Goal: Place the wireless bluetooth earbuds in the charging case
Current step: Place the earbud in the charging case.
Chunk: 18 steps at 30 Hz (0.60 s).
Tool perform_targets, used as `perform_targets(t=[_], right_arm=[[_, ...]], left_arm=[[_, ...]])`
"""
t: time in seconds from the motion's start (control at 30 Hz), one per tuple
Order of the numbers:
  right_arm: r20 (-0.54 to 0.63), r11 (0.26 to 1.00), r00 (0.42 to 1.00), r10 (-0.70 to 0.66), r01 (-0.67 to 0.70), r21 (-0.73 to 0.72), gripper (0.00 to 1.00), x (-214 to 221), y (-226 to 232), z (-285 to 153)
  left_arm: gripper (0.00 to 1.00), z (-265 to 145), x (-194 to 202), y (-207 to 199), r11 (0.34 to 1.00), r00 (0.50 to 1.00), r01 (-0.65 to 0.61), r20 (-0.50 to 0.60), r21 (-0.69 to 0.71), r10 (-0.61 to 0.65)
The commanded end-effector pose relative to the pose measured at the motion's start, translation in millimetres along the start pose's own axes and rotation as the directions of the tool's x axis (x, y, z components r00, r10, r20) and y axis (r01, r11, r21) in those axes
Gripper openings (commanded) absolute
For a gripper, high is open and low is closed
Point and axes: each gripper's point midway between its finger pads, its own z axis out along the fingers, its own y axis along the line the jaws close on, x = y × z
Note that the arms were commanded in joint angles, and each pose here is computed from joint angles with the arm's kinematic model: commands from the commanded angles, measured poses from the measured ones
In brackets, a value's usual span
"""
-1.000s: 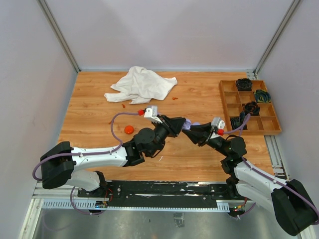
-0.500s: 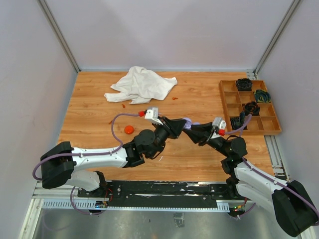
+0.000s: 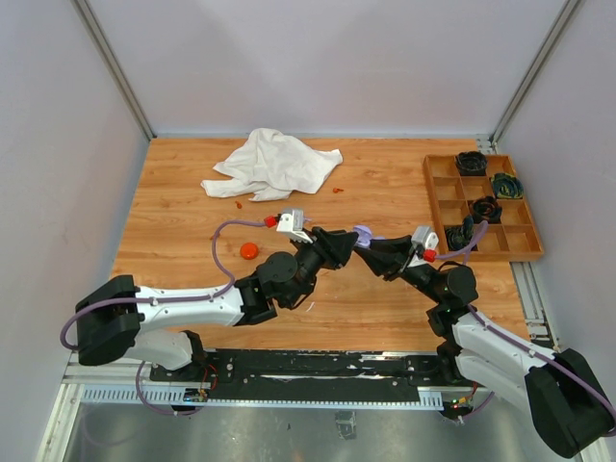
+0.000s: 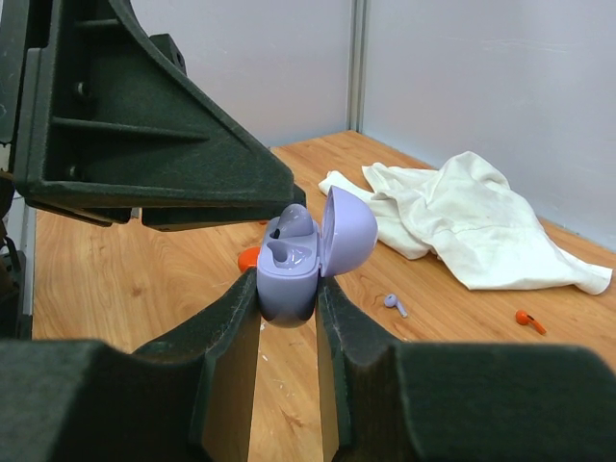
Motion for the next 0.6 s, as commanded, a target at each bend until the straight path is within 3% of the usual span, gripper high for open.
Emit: perform_targets(t=[0.0,0.23,0.57], right_arm=[[0.046,0.998,0.998,-0.05,0.048,0.04,0.02,-12.3,-9.9,-2.8],[0.006,0.997,0.998,-0.057,0.056,0.06,0.02,-0.9,-13.8,-6.7],[-0.053,0.993,0.997,-0.058,0.063,0.095,0.02,15.1,-19.6,-13.6]], left_arm=[[0.48,-7.5,-12.4,3.1,1.0,0.999,-0.014,0.037,-0.021,0.015],[0.57,-10.1,-22.8,20.2,0.988,0.992,-0.117,0.031,-0.103,0.121],[0.6,14.7,-15.5,96.3,0.945,0.967,-0.231,-0.165,-0.234,0.195]])
